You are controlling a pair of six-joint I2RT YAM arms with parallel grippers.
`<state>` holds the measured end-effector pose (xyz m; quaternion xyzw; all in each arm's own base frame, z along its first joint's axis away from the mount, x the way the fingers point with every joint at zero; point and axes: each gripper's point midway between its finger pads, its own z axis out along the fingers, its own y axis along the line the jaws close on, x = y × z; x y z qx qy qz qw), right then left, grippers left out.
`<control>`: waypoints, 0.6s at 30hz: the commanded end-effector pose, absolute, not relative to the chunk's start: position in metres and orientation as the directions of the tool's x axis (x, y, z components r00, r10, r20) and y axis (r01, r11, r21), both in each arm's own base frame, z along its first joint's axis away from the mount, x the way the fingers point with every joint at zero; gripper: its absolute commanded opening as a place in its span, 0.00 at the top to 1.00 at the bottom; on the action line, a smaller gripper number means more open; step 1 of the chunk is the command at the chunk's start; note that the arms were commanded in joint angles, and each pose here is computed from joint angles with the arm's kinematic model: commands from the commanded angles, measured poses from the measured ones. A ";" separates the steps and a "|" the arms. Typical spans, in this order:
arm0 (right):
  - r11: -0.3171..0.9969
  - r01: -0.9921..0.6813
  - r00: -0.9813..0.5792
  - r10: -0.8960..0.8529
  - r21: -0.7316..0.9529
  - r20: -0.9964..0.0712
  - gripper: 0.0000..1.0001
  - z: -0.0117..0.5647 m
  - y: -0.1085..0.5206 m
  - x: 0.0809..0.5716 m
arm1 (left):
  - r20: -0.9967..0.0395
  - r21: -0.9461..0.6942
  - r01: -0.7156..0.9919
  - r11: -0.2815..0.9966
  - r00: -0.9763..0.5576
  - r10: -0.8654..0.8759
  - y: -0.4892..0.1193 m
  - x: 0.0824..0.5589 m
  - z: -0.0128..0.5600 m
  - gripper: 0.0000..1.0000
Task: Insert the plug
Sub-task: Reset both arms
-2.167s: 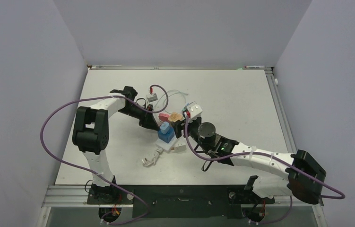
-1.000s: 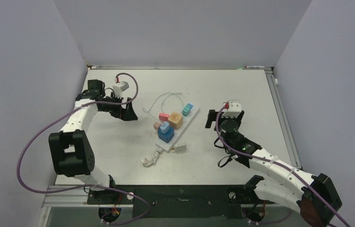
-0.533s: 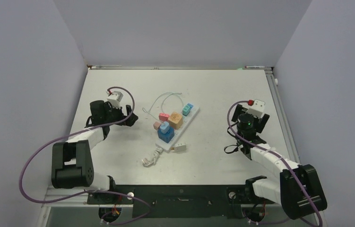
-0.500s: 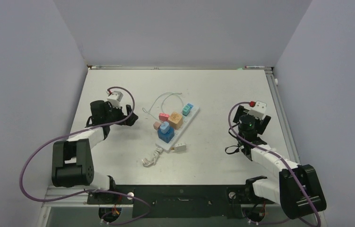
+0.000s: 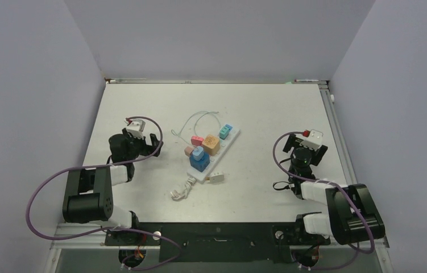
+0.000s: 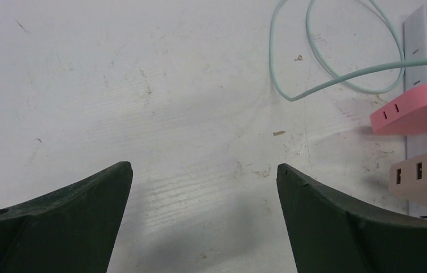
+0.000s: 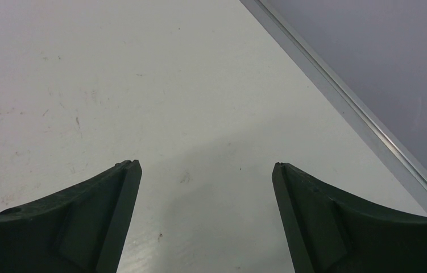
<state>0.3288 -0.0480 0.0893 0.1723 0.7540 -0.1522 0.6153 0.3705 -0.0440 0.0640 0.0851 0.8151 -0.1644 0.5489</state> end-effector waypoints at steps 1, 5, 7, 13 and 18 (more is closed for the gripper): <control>0.916 0.400 -0.055 0.061 0.034 -0.997 0.10 0.110 -0.042 0.344 | -0.976 -0.113 0.264 0.958 -0.208 -0.057 -0.027 0.389 0.101 0.04; 0.935 0.355 -0.047 0.021 0.003 -0.999 0.10 0.103 -0.035 0.350 | -0.987 -0.078 0.225 0.971 -0.152 -0.044 -0.024 0.380 0.104 0.04; 0.938 0.346 -0.066 0.015 -0.009 -0.998 0.10 0.090 -0.034 0.352 | -0.990 -0.067 0.141 0.988 -0.131 -0.049 -0.014 0.378 0.102 0.04; 0.963 0.261 -0.158 -0.019 -0.061 -0.987 0.10 0.071 -0.021 0.376 | -0.993 -0.055 0.129 0.990 -0.107 -0.041 -0.018 0.377 0.099 0.04; 0.967 0.251 -0.157 0.001 -0.040 -0.988 0.10 0.071 -0.024 0.379 | -0.992 -0.058 0.121 0.991 -0.119 -0.044 -0.017 0.376 0.098 0.04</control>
